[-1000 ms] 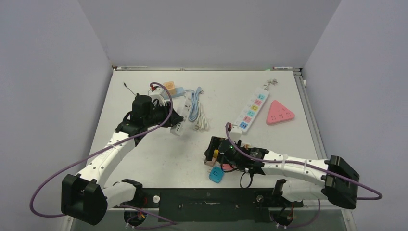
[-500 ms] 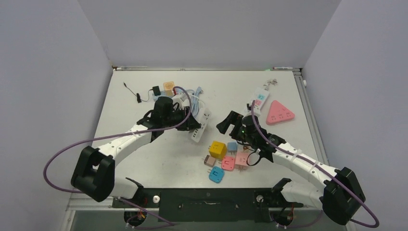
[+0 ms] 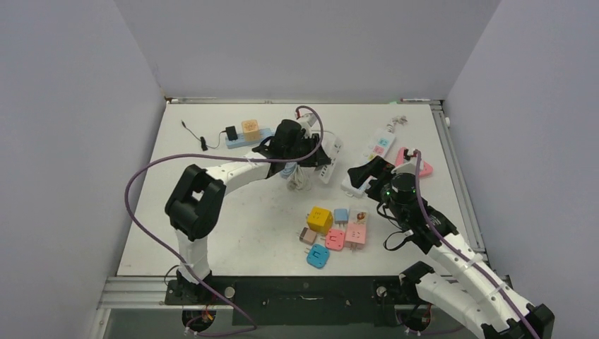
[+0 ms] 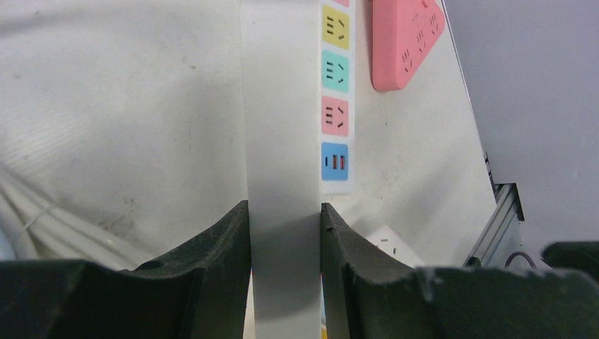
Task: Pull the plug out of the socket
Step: Place the socket at the center of the board.
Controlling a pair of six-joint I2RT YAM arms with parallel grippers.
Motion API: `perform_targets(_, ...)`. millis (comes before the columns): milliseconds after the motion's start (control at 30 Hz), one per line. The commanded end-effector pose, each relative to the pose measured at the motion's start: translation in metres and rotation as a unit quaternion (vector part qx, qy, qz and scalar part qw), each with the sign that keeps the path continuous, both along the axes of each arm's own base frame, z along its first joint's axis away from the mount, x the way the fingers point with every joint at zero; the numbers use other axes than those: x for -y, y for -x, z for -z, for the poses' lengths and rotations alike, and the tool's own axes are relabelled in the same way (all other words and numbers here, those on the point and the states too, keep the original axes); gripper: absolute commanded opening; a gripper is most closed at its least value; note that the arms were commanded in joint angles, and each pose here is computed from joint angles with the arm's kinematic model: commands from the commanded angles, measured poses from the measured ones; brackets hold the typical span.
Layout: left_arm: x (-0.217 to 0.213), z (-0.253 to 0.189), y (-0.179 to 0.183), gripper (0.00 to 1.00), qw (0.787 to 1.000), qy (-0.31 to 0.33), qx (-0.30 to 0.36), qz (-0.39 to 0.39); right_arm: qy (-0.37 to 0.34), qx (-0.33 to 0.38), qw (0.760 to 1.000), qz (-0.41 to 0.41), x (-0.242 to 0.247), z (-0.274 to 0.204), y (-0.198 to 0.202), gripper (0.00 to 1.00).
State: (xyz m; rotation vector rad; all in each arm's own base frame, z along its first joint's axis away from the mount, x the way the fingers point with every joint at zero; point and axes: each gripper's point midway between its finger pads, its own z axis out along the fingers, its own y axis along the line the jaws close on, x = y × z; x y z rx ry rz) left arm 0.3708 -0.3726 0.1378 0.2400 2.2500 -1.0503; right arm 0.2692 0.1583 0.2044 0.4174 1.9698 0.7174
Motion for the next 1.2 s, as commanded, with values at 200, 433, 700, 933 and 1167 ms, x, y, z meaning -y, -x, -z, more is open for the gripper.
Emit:
perform_targets(200,0.081,-0.008,-0.044,0.00,0.995,0.050,0.061,0.060,0.052,0.038,0.993,0.097,0.058,-0.035,0.015,0.90)
perform_targets(433,0.091,0.011,-0.057,0.00,0.996,0.030,0.064,0.047,0.043,0.039,0.994,0.098,0.060,-0.033,0.021,0.90)
perform_targets(700,0.088,0.037,-0.061,0.34,0.998,-0.007,0.047,0.040,0.040,0.030,0.994,0.095,0.059,-0.025,0.022,0.90)
perform_targets(933,0.084,0.034,-0.057,0.56,0.998,-0.017,0.048,0.037,0.033,0.026,0.995,0.095,0.058,-0.020,0.024,0.90)
perform_targets(1167,0.084,0.007,-0.054,0.72,0.996,-0.019,0.080,0.040,0.029,0.024,0.995,0.094,0.057,-0.019,0.025,0.90)
